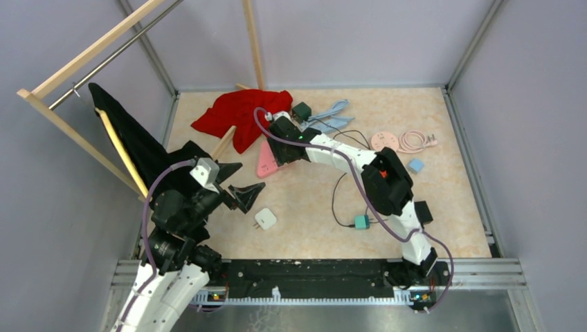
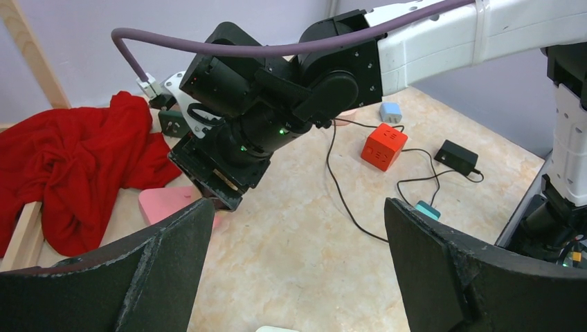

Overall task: Insert the plug
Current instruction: Insert the plug into the socket, then pick up the plug from the center of the board.

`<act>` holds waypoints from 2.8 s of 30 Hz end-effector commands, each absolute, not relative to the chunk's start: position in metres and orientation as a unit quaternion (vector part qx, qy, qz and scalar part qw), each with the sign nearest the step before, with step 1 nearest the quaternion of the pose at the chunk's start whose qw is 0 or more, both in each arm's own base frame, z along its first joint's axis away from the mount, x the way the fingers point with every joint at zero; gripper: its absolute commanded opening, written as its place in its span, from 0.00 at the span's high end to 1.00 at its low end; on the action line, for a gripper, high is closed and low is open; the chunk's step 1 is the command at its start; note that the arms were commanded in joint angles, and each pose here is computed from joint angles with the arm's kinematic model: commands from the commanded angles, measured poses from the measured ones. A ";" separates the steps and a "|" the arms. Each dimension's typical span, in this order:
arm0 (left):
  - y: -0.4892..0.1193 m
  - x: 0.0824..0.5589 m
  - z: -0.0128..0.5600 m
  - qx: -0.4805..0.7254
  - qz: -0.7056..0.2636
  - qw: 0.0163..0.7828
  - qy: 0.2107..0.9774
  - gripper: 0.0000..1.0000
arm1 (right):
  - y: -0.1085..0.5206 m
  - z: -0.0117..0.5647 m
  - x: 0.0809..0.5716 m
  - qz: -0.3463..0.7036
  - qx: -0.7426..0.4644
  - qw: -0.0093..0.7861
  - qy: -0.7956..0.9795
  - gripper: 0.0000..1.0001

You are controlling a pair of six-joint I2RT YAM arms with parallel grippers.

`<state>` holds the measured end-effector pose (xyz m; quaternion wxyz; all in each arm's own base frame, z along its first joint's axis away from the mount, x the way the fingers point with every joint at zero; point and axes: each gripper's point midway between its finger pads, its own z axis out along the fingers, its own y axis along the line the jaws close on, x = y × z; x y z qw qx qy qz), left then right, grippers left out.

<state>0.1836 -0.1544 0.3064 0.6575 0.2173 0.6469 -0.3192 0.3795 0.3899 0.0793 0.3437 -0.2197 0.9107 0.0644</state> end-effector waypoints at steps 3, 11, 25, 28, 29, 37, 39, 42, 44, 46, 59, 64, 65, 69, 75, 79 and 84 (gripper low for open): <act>-0.152 0.187 0.310 0.214 -0.311 0.667 0.642 0.01 | 0.382 0.145 0.375 0.112 -0.213 0.353 0.904 0.30; -0.153 0.188 0.309 0.214 -0.310 0.666 0.644 0.01 | 0.346 0.166 0.349 0.126 -0.197 0.372 0.898 0.01; -0.154 0.188 0.308 0.217 -0.313 0.662 0.645 0.01 | 0.136 0.145 0.328 -0.084 -0.061 0.400 0.911 0.01; -0.155 0.188 0.308 0.218 -0.313 0.663 0.644 0.01 | 0.110 0.129 0.315 -0.095 -0.034 0.384 0.918 0.01; -0.155 0.189 0.307 0.217 -0.313 0.662 0.645 0.02 | 0.101 0.123 0.312 -0.097 -0.027 0.375 0.922 0.01; -0.156 0.188 0.307 0.221 -0.316 0.661 0.644 0.02 | 0.075 0.099 0.306 -0.091 -0.003 0.335 0.938 0.03; -0.156 0.188 0.308 0.221 -0.317 0.661 0.644 0.01 | 0.078 0.094 0.307 -0.083 0.000 0.333 0.939 0.05; -0.156 0.188 0.307 0.220 -0.316 0.661 0.645 0.02 | 0.078 0.082 0.307 -0.086 0.006 0.319 0.944 0.05; -0.156 0.188 0.307 0.219 -0.316 0.660 0.645 0.01 | 0.082 0.075 0.307 -0.081 0.002 0.311 0.947 0.07; -0.156 0.188 0.306 0.219 -0.317 0.659 0.646 0.02 | 0.084 0.071 0.307 -0.075 0.000 0.308 0.949 0.09; -0.157 0.189 0.306 0.220 -0.318 0.657 0.647 0.01 | 0.086 0.060 0.305 -0.072 -0.010 0.292 0.954 0.34; -0.158 0.189 0.305 0.223 -0.320 0.655 0.647 0.02 | 0.084 0.071 0.306 -0.076 -0.005 0.301 0.950 0.43; -0.158 0.189 0.304 0.223 -0.320 0.654 0.648 0.01 | 0.084 0.076 0.306 -0.073 -0.003 0.305 0.949 0.44; -0.158 0.189 0.305 0.221 -0.320 0.655 0.648 0.01 | 0.097 0.101 0.307 -0.025 -0.004 0.335 0.942 0.48; -0.160 0.189 0.303 0.223 -0.323 0.653 0.647 0.02 | 0.114 0.132 0.303 0.036 -0.018 0.361 0.932 0.52; -0.160 0.189 0.302 0.223 -0.325 0.651 0.649 0.01 | 0.125 0.148 0.301 0.071 -0.021 0.368 0.927 0.52; -0.162 0.190 0.301 0.218 -0.333 0.649 0.649 0.01 | 0.160 0.170 0.292 0.178 -0.038 0.370 0.911 0.53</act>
